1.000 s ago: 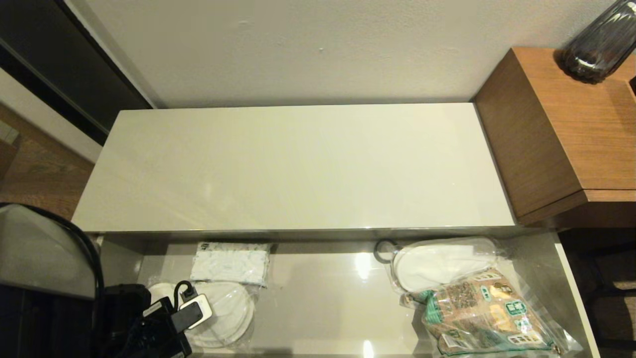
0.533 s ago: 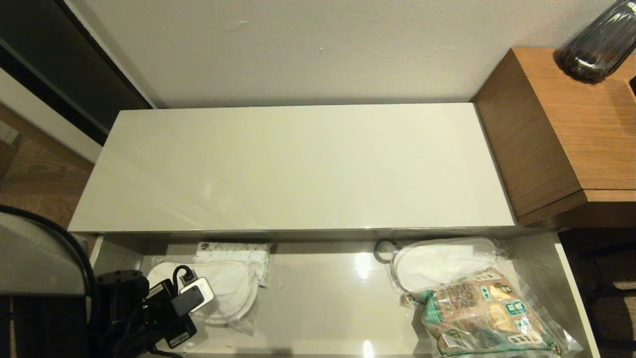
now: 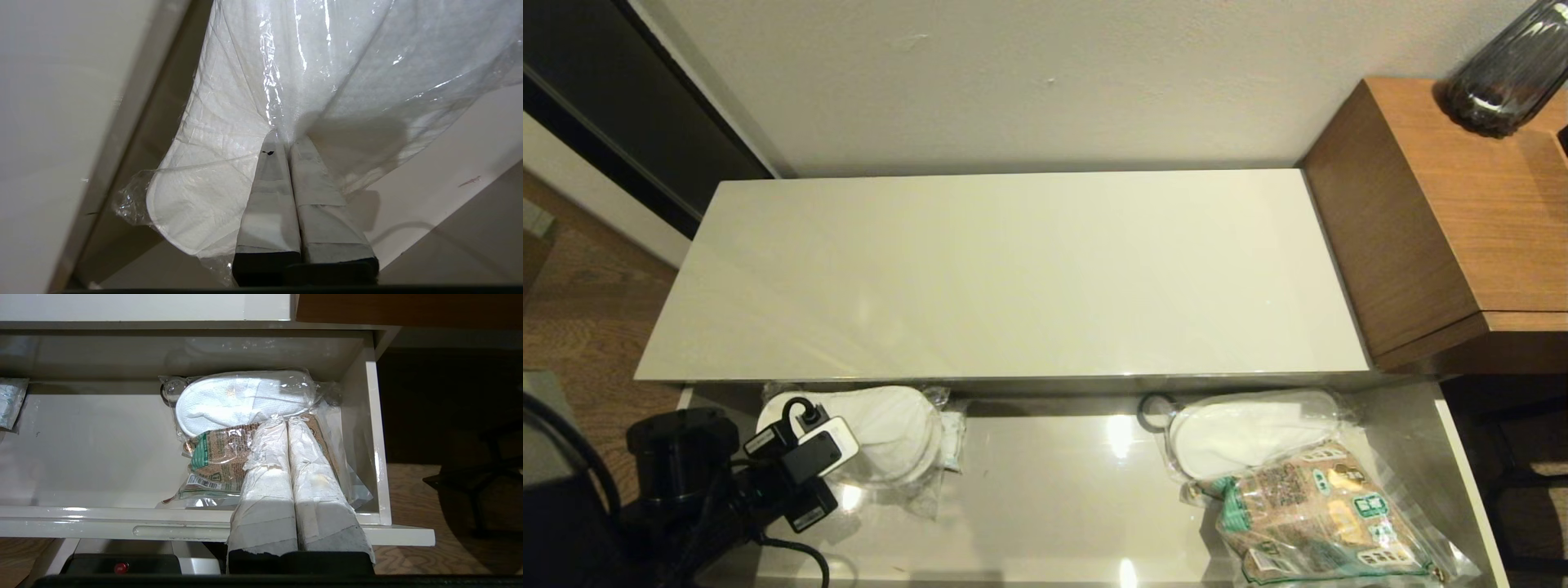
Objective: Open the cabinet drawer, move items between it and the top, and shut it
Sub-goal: Place the disposable slippers on the table
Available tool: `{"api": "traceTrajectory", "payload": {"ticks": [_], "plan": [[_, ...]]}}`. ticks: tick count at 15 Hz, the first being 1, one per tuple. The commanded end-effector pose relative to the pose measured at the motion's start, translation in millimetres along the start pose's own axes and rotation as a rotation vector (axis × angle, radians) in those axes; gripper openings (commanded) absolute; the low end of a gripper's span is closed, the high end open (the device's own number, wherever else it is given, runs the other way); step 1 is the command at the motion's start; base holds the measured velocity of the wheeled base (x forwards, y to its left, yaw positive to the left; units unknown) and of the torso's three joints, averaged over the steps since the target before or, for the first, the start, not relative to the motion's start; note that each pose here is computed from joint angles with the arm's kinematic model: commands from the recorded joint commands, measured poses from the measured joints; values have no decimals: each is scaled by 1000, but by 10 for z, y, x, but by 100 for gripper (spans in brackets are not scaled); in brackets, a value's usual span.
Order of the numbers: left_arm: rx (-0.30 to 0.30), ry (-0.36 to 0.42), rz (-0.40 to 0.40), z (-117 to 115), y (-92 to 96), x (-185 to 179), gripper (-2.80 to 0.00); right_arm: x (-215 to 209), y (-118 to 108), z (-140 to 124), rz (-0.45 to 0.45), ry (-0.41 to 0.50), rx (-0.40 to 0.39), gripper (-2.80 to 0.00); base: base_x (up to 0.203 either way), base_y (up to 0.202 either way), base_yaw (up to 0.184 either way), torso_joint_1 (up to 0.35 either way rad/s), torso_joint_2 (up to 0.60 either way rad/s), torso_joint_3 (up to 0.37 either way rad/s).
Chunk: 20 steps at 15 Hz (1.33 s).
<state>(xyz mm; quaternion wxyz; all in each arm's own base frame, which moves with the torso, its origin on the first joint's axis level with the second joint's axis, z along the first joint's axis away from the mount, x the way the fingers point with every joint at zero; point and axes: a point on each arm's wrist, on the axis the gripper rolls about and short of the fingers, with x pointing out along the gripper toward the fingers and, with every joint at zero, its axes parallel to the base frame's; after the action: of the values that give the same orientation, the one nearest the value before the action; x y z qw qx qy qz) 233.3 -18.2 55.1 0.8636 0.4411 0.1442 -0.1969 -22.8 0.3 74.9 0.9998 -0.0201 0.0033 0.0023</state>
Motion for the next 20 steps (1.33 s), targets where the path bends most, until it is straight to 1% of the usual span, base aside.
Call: {"api": "traceTrajectory", "payload": {"ticks": [1,2,5,7,9,12,13,15,17,20], "plan": [[8,-16,22,203,225,-286,-280,0,0,0,0,0,-1,-280,0,0,0,0,0,0],[6,-8,6,280,294,-422,-280,0,0,0,1,0,-1,-280,0,0,0,0,0,0],[-10,31,-88,513,459,-960,-280,0,0,0,0,0,-1,-280,0,0,0,0,0,0],[-18,18,-122,667,563,-1317,-280,0,0,-2,2,1,-1,-280,0,0,0,0,0,0],[-25,-14,-129,776,664,-1425,-280,0,0,-2,1,1,-1,-280,0,0,0,0,0,0],[-51,-41,-130,906,789,-1349,-280,0,0,0,0,0,0,-280,0,0,0,0,0,0],[-58,-52,-131,980,857,-1277,-280,0,0,0,2,-1,-1,-280,0,0,0,0,0,0],[-79,-50,-131,1111,984,-1091,-280,0,0,0,1,0,-1,-280,0,0,0,0,0,0],[-104,-23,-131,1233,1128,-765,-280,0,0,0,0,0,-1,-280,0,0,0,0,0,0],[-157,35,-74,1431,1383,-163,-280,0,0,-1,0,1,-1,-280,0,0,0,0,0,0]]}}
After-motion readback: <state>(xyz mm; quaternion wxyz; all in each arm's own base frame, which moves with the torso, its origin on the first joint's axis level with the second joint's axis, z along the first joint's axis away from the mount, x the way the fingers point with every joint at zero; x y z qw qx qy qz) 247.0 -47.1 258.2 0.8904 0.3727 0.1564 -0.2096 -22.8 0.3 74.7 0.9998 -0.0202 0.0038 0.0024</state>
